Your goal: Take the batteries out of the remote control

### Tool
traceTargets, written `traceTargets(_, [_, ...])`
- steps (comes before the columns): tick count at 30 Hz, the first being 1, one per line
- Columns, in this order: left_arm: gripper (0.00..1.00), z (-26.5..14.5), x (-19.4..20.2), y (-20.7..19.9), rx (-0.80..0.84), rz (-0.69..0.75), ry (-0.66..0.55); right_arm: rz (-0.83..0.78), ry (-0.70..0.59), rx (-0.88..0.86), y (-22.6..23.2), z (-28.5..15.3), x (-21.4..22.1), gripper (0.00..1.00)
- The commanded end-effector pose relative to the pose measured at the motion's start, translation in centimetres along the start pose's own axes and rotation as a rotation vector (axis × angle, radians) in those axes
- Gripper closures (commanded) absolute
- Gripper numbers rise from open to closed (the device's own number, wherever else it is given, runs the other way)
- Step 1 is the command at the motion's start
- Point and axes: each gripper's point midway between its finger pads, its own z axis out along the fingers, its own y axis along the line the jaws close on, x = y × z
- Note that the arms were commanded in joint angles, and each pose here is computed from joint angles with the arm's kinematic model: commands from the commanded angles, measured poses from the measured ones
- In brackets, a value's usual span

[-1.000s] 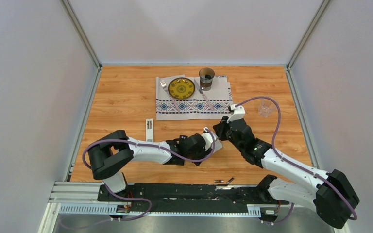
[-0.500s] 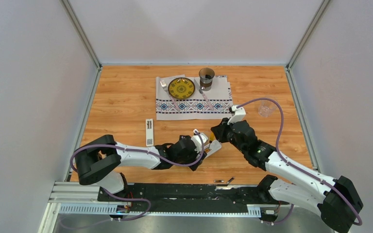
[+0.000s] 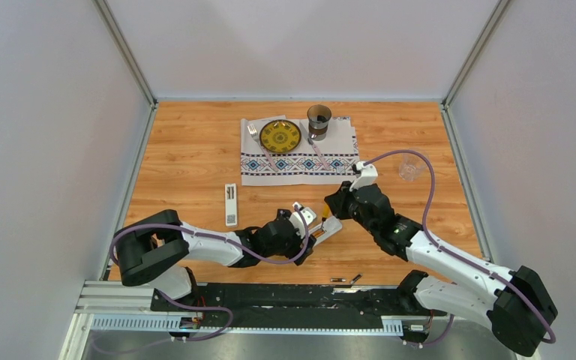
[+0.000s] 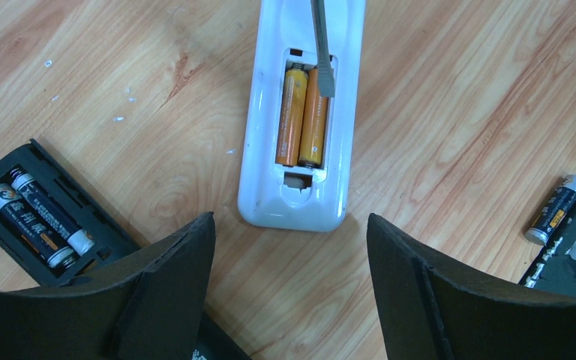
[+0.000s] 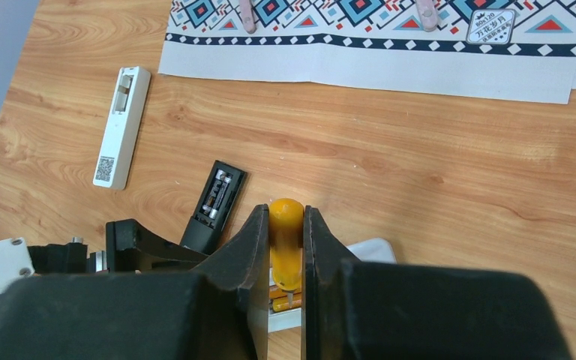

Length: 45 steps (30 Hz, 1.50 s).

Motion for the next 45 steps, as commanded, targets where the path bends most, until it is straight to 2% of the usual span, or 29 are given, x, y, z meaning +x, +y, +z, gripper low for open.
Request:
traceTargets(1, [0.23,0.6,-0.7,-0.8,0.043,0.008,-0.031,0.048,-0.065,-0.002,0.6,0.5,-2.4,1.0])
traceTargets(5, [0.34,1.0,-0.1,-0.9,0.048,0.027,0.003,0.047,-0.066,0.012,0.3,0.7,-2.2,1.0])
traceTargets(6, [0.41,1.2,-0.4,-1.0,0.052,0.03,0.001,0.046,-0.069,0.014,0.2,0.8,-2.2,1.0])
traceTargets(9, [0.5,1.3,-0.3,-1.3,0.064,0.04,0.017,0.047,-0.07,0.016,0.1,1.1,-2.2,1.0])
traceTargets(15, [0.58,1.3,-0.1,-1.3,0.066,0.046,0.03,0.036,-0.074,0.039,-0.3,1.3,-2.4,1.0])
traceTargets(26, [0.6,1.4,0.1,-1.4,0.071,0.047,0.049,-0.017,-0.107,0.091,-1.5,1.2,-2.8,1.0])
traceTargets(45, [0.63,1.7,0.0,-1.4,0.063,0.041,0.061,-0.071,-0.038,0.115,-3.0,1.6,0.5,1.0])
